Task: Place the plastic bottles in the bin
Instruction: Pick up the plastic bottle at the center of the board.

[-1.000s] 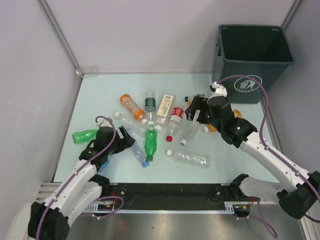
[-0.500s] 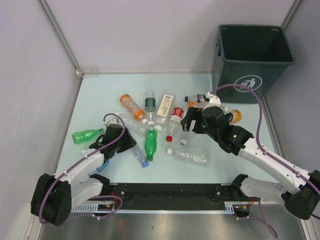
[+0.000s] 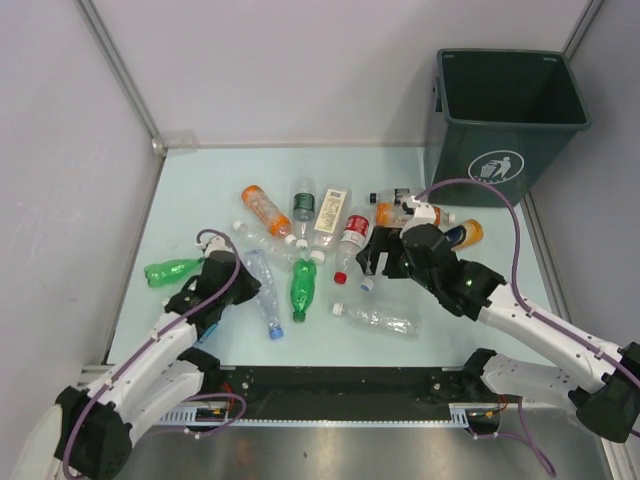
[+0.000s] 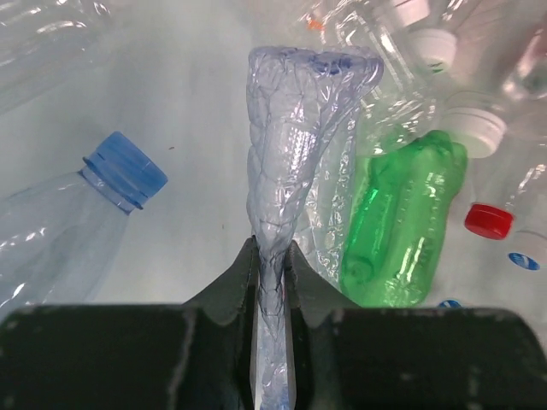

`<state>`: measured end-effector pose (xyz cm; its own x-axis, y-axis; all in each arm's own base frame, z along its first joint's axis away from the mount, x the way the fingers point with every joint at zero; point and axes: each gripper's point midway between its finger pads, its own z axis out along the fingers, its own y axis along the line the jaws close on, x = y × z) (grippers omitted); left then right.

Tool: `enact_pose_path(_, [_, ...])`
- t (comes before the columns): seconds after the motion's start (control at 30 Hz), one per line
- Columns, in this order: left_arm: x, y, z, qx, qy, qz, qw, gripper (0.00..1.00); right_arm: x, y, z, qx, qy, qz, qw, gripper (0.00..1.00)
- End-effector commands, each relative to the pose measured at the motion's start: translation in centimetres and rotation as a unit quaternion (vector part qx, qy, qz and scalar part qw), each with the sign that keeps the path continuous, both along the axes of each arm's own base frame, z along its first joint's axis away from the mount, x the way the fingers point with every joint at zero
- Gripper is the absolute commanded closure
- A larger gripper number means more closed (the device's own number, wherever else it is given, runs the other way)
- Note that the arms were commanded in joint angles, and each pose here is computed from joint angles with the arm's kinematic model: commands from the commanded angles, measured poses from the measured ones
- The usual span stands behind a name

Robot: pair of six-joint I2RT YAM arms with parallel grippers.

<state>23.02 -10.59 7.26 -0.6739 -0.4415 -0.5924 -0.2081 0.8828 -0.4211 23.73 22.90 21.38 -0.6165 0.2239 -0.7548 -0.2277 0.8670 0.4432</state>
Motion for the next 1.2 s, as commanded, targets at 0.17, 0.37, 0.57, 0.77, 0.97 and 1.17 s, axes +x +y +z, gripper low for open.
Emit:
enact_pose_path(0.17, [-1.1, -1.7, 8.9, -0.065, -0.104, -0.058, 0.991, 0.99, -5.4, 9.5, 2.1, 0.084, -0.06, 0.257, 0.961, 0.0])
enact_pose_path(0.37, [-3.3, -7.2, 14.3, -0.161, -0.156, -0.223, 0.949, 0.97, -8.6, 15.0, 2.6, 0.132, -0.089, 0.365, 0.917, 0.0])
enact_pose_path(0.57, [-4.8, -8.9, 16.3, -0.181, -0.183, -0.303, 0.918, 0.94, -9.4, 17.7, 2.2, 0.164, -0.089, 0.405, 0.895, 0.0])
enact_pose_path(0.77, [-5.9, -10.2, 18.0, -0.208, -0.208, -0.353, 0.888, 0.93, -9.2, 18.4, 1.9, 0.172, -0.087, 0.403, 0.894, 0.0])
enact_pose_path(0.97, [-6.2, -10.7, 18.8, -0.225, -0.221, -0.366, 0.876, 0.9, -8.7, 18.5, 2.5, 0.179, -0.09, 0.385, 0.901, 0.23])
enact_pose_path(1.17, [-5.6, -9.7, 18.7, -0.199, -0.236, -0.339, 0.889, 0.7, -8.6, 18.4, 2.2, 0.175, -0.084, 0.378, 0.905, 0.68])
